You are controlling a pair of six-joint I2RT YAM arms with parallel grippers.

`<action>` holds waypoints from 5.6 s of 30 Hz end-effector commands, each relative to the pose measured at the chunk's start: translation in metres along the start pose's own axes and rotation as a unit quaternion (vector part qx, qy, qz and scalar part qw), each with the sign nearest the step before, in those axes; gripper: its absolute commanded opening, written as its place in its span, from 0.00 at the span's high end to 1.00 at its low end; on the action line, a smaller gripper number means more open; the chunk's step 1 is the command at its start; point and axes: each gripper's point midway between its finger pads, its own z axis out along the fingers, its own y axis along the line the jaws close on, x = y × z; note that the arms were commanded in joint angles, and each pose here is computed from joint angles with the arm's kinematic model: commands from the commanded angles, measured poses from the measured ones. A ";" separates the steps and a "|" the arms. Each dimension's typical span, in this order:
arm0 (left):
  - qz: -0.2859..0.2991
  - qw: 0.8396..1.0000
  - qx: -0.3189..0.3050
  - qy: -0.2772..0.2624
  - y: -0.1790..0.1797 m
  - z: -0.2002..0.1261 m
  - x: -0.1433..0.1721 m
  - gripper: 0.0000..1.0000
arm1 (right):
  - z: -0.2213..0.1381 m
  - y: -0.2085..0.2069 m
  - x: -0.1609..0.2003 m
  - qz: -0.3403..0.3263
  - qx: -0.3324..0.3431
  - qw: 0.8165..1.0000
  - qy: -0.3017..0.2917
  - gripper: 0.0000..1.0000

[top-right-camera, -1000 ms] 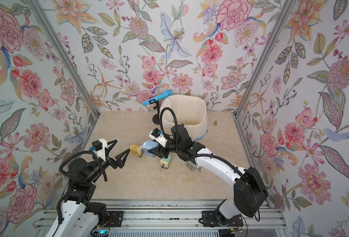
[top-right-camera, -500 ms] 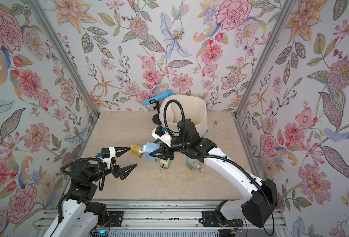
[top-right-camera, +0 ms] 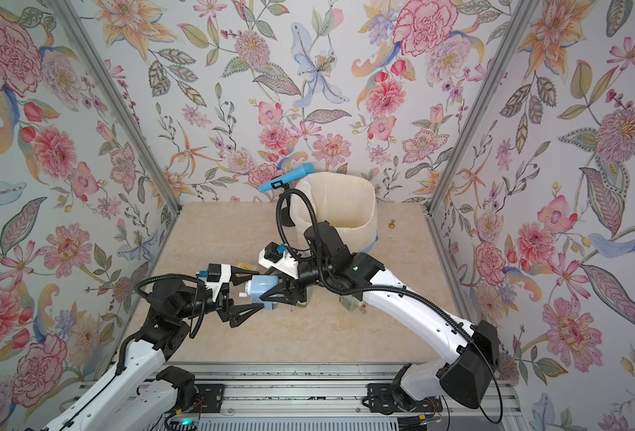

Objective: Take out the pencil sharpener tray and clean the shavings
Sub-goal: Pick up the pencil sharpener from the center of the board, then open the container of the pencil sharpener.

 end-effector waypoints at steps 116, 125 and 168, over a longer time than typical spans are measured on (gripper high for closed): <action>0.056 0.984 0.114 -0.125 -0.052 0.001 -0.093 0.65 | -0.035 0.037 -0.036 -0.023 -0.005 0.983 -0.181 0.30; 0.062 0.984 0.112 -0.123 -0.053 0.000 -0.093 0.65 | -0.036 0.030 -0.031 -0.011 0.001 0.985 -0.174 0.33; 0.057 0.989 0.087 -0.102 -0.040 0.006 -0.076 0.65 | -0.070 0.018 -0.030 -0.005 0.034 0.980 -0.197 0.60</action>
